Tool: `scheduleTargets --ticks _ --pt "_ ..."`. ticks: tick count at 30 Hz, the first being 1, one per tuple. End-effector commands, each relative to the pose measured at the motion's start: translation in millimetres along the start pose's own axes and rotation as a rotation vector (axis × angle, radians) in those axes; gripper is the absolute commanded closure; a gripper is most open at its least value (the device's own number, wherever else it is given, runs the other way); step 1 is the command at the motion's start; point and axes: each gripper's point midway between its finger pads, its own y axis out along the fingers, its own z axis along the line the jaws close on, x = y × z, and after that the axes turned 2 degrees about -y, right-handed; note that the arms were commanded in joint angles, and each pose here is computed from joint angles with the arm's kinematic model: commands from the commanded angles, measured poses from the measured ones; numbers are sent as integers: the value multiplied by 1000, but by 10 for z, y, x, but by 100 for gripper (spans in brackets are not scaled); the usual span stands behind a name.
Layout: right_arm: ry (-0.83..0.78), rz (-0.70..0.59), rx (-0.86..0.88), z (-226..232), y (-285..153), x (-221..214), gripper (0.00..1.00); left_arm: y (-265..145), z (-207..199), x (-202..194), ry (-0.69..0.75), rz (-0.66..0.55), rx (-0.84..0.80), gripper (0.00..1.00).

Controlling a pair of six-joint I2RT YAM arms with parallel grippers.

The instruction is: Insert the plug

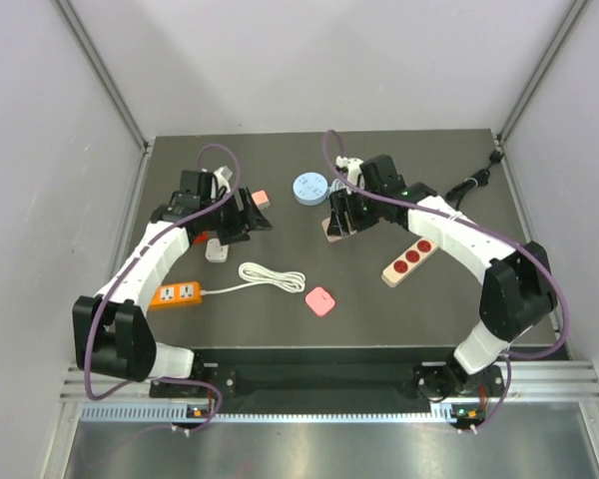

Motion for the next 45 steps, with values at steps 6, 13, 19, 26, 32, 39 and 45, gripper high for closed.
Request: scheduleTargets --ticks 6,13,19,26,32,39,45 --pt "79 -148 79 351 -345 237 100 78 -903 -443 176 99 -368 17" --pt "189 -224 256 755 -822 391 100 -104 -1420 -663 470 93 -507 7" --pt "205 -203 394 984 -1161 327 100 -445 -1613 -635 807 -176 -648 23" --pt "227 -185 615 1382 -1563 268 100 -1094 -1775 -571 1210 -592 -722 1" --pt "251 -228 738 1564 -1771 316 100 -1121 -1978 -712 1318 -588 -809 2" --pt "269 -197 840 1749 -1720 232 100 -886 -2064 -724 1446 -579 -716 4" --pt "249 -224 885 1821 -1766 283 100 -740 -2038 -737 1505 -560 -680 6"
